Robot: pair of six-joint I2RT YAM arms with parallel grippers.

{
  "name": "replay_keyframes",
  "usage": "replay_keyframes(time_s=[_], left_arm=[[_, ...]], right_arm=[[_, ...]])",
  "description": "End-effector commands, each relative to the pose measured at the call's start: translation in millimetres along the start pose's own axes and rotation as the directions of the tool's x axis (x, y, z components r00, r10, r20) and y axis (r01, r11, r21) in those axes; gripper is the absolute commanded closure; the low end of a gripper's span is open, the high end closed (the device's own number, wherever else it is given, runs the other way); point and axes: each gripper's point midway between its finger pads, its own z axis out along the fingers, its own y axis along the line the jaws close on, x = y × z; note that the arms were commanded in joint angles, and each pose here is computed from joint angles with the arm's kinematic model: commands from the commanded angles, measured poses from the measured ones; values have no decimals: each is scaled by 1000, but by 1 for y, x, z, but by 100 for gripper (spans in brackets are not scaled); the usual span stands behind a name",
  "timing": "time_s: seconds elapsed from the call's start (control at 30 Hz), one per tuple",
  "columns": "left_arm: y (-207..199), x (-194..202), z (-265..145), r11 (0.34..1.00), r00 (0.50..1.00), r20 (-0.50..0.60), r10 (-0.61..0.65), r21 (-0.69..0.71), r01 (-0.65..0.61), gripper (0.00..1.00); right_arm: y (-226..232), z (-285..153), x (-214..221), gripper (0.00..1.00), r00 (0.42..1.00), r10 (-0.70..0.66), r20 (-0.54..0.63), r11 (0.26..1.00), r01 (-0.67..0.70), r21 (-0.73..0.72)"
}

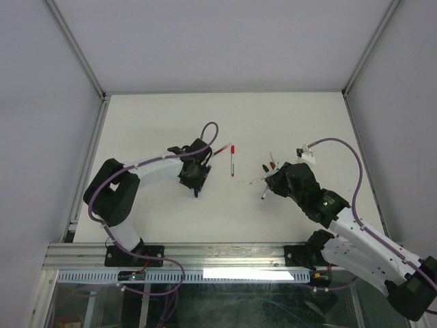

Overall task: Insert the pens into the pen caps
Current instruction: Insert the pen cap onto the pen.

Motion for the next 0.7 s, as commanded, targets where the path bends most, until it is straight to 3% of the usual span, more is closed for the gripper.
replay_keyframes(time_s=[0.0, 0.4, 0.67], left_arm=[[-9, 10, -10, 994, 994, -21, -106, 34, 107, 62], [-4, 26, -10, 980, 979, -49, -197, -46, 194, 66], [-8, 35, -2, 977, 978, -66, -199, -97, 192, 74]], right_arm=[[12, -1, -11, 100, 999, 13, 37, 999, -12, -43], [10, -2, -10, 100, 999, 17, 36, 999, -15, -42], [10, -4, -11, 100, 999, 23, 39, 999, -21, -43]])
